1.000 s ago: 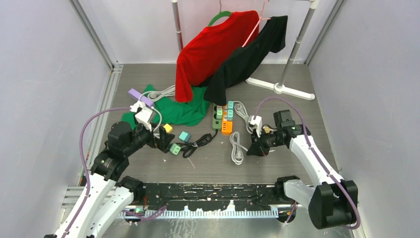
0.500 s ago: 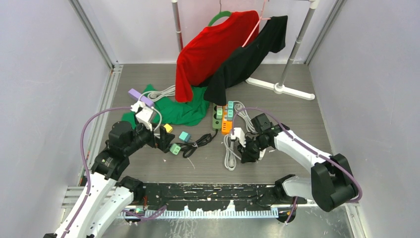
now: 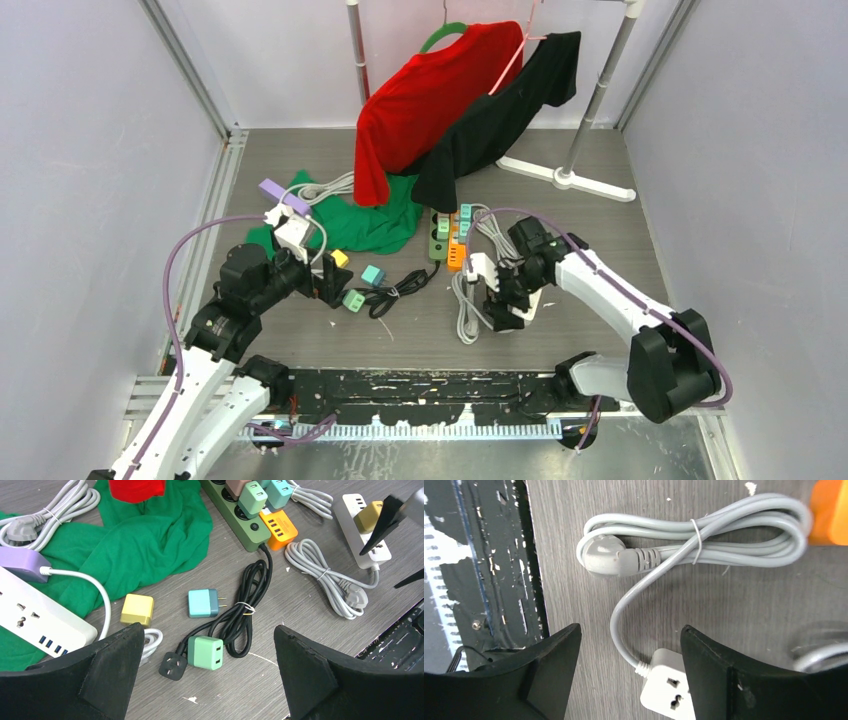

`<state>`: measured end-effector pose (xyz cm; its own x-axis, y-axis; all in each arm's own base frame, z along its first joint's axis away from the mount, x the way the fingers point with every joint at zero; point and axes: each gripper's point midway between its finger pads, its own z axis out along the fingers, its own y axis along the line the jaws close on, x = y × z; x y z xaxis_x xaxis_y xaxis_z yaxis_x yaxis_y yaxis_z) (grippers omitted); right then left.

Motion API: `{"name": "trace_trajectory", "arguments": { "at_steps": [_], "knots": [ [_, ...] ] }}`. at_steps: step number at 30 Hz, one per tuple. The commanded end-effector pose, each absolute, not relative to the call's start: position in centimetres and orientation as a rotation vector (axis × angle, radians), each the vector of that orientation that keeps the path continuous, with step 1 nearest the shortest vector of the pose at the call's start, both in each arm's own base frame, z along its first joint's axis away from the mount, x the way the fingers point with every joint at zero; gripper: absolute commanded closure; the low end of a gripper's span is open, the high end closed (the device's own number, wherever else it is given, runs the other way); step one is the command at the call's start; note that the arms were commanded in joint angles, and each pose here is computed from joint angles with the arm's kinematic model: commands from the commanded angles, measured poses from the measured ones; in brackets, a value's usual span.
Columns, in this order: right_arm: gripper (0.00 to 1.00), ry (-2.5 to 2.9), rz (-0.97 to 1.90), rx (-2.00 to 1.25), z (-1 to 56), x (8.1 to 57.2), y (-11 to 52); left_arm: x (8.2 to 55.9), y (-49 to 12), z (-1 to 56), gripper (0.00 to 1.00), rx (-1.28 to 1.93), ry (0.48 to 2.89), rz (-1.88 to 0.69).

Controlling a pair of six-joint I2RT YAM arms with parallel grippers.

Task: Pull the plug off the socket
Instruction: Move the socket to the center of the board.

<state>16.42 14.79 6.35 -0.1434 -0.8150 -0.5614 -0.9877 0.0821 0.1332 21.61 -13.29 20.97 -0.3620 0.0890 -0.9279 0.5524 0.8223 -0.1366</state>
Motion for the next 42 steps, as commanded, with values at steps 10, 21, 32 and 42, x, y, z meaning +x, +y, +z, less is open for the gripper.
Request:
{"name": "trace_trajectory", "arguments": {
  "at_steps": [10, 21, 32, 42],
  "knots": [
    [0.19, 1.915, 0.65, -1.5, 13.4, 20.2, 12.1, 21.7, -13.3, 21.8, 0.0, 0.496, 1.869, -0.518],
    [0.38, 2.018, 0.321, -1.279, 14.8, 27.6, 4.0, 21.4, -13.5, 22.3, 0.0, 0.499, 1.846, -0.534],
    [0.74, 2.368, 0.012, -0.751, 8.4, 34.7, -1.2, 21.3, -13.7, 22.5, 0.0, 0.504, 1.84, -0.547],
    [0.78, 2.476, -0.06, -0.856, 4.8, 34.8, 0.1, 21.2, -13.5, 22.7, 0.0, 0.5, 1.831, -0.541]
  ]
}}
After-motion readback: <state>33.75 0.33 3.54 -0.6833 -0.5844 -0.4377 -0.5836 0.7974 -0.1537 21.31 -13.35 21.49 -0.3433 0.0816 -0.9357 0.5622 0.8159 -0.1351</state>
